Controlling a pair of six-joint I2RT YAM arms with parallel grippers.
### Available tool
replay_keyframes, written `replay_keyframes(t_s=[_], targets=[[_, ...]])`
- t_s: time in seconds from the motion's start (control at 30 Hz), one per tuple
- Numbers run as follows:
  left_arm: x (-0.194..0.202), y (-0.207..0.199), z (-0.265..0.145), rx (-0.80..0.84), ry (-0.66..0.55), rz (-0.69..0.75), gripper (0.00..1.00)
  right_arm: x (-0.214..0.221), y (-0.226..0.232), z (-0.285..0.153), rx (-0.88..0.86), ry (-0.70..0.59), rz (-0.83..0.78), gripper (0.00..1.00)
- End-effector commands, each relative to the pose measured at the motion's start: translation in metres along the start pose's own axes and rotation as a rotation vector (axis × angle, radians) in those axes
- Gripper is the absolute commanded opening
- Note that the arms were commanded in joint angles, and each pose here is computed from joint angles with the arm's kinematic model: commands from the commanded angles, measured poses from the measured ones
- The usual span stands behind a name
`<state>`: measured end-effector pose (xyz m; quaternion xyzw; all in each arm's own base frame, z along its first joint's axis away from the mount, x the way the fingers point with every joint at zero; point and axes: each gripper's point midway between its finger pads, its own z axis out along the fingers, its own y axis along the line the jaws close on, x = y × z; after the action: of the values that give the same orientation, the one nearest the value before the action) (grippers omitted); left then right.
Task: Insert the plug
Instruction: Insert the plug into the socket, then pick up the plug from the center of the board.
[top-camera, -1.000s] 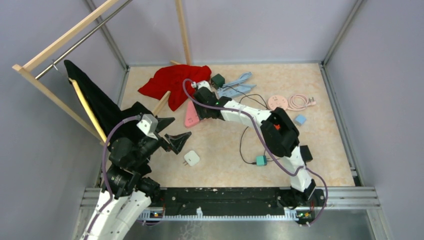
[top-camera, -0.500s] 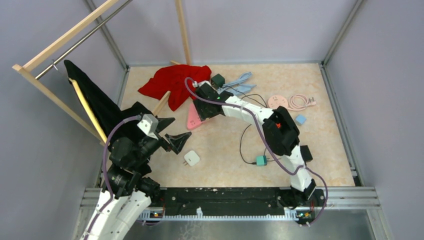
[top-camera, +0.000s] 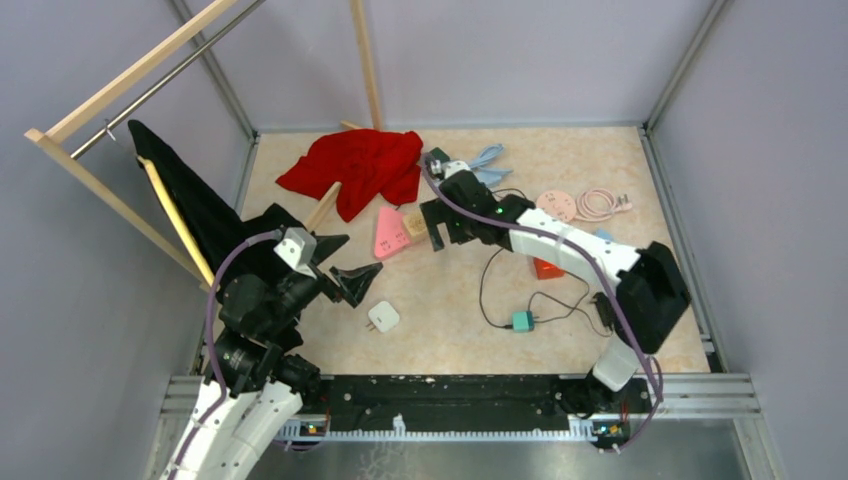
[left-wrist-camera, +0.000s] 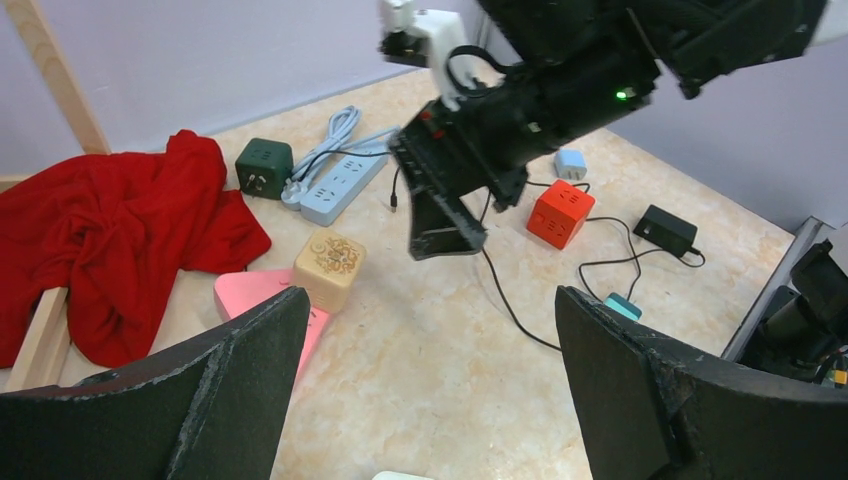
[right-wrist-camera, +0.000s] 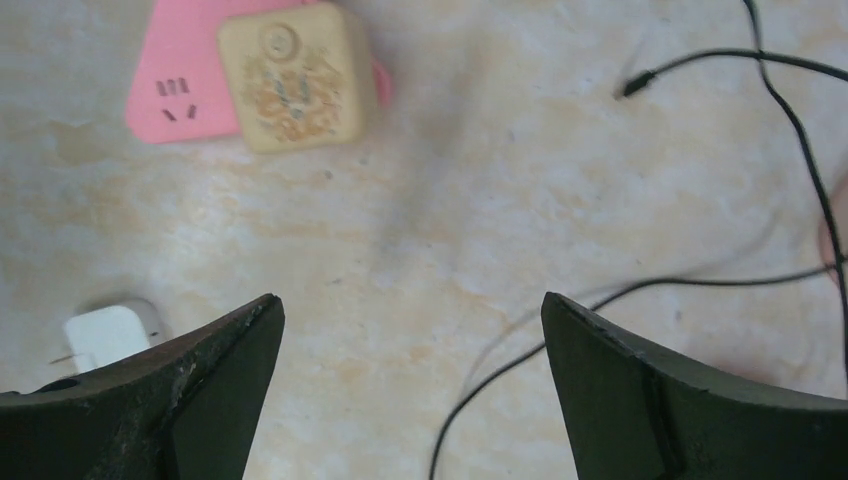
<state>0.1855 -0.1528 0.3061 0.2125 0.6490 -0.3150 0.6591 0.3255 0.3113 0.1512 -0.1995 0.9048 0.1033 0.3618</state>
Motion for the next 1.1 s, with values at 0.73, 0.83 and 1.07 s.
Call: replay_keyframes(t_s=[0.73,0.83,1.07], targets=[[0.0,-0.001,0.004,0.015,-0.001,0.01,0.98,0.124,-0.203,-0.041,0.481,0.126,0.261,0.95],[0.0,0.0,0.004,0.012,-0.002,0.009,0.99,0.131,-0.202,-0.032,0.473,0.156,0.262,0.93],[0.0,-0.001,0.005,0.015,0.0,0.009,0.98,0.135,-0.2,-0.027,0.459,0.166,0.252,0.84]])
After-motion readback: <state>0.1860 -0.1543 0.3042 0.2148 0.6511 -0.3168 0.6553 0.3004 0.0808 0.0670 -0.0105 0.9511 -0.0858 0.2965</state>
